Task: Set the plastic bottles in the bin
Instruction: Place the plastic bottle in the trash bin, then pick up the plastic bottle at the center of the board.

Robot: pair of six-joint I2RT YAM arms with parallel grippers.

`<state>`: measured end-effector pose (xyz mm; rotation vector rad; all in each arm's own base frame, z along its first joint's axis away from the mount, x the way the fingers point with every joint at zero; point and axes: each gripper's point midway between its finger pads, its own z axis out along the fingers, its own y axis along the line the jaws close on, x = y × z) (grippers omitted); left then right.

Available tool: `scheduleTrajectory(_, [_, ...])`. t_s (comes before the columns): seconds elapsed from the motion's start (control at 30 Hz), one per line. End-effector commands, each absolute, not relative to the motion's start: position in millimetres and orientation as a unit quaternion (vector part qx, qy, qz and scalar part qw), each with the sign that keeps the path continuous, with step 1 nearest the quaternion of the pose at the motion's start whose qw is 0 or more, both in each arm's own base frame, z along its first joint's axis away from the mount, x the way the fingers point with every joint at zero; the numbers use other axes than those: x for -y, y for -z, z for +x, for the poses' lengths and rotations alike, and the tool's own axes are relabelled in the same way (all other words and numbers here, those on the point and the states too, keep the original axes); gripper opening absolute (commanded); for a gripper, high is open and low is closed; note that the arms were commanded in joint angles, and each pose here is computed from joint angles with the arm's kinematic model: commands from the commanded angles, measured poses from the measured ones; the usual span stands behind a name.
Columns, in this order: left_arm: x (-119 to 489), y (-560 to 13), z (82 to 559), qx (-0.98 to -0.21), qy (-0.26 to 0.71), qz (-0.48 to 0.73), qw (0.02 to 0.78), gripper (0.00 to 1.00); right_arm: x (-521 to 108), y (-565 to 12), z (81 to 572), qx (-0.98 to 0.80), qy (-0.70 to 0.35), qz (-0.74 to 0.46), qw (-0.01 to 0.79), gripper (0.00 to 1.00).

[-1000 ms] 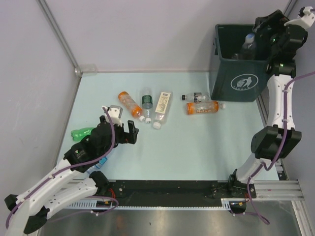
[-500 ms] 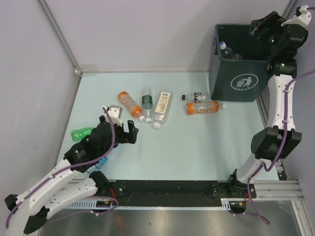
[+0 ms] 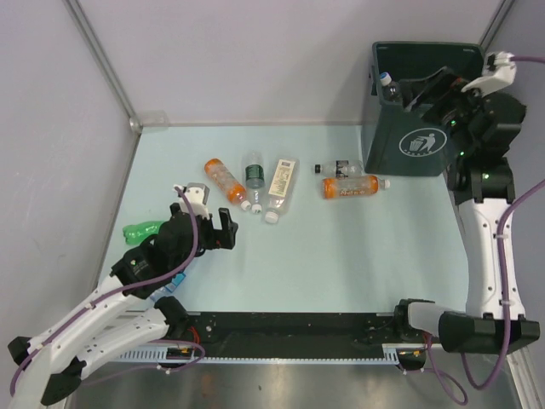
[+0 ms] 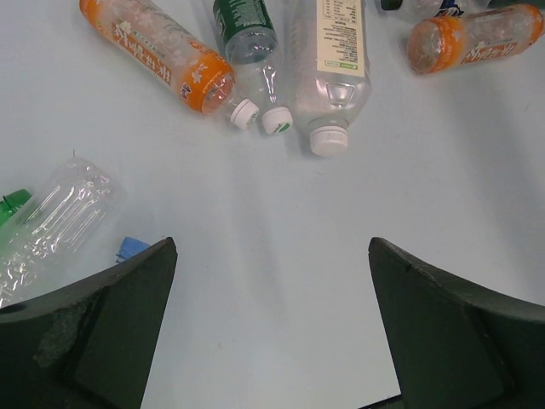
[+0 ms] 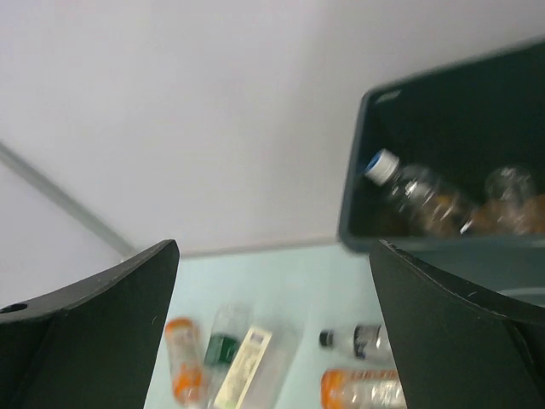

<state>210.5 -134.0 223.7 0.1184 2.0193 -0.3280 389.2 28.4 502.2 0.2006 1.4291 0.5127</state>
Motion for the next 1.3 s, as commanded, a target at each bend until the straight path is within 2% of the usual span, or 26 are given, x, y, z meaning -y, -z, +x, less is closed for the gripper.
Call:
scheduleTrajectory(0.0, [131.3,-215.4,210.5,-0.850,0.133,0.021,0.509,1.00,-80.6,-448.8,360.2,-0.711,-0.242,0.042,0.659,1.00])
scheduleTrajectory(0.23, [112.3,-176.4,207.2,-0.880,0.078,-0.047,0.467,1.00,-143.1,-378.6,323.0,-0.763,-0.272,0.015,0.586,0.98])
scheduleTrajectory(0.5, [65.7,-124.5,198.8,-0.872,-0.008,-0.194,0.450,1.00,-177.5,-339.9,299.2,-0.783,-0.303,0.004,0.544,0.97])
scheduleTrajectory(0.67, [45.1,-94.5,195.9,-0.864,-0.039,-0.235,0.443,1.00,-181.3,-326.9,295.1,-0.791,-0.303,0.007,0.532,0.96])
scheduleTrajectory(0.93, [13.9,-87.9,201.2,-0.840,-0.103,-0.289,0.447,1.00,-188.9,-304.3,288.3,-0.803,-0.311,0.002,0.509,0.95])
scheduleTrajectory(1.27, [11.9,-60.0,214.3,-0.854,-0.089,-0.313,0.406,1.00,-182.4,-297.5,285.8,-0.807,-0.296,0.005,0.511,0.96])
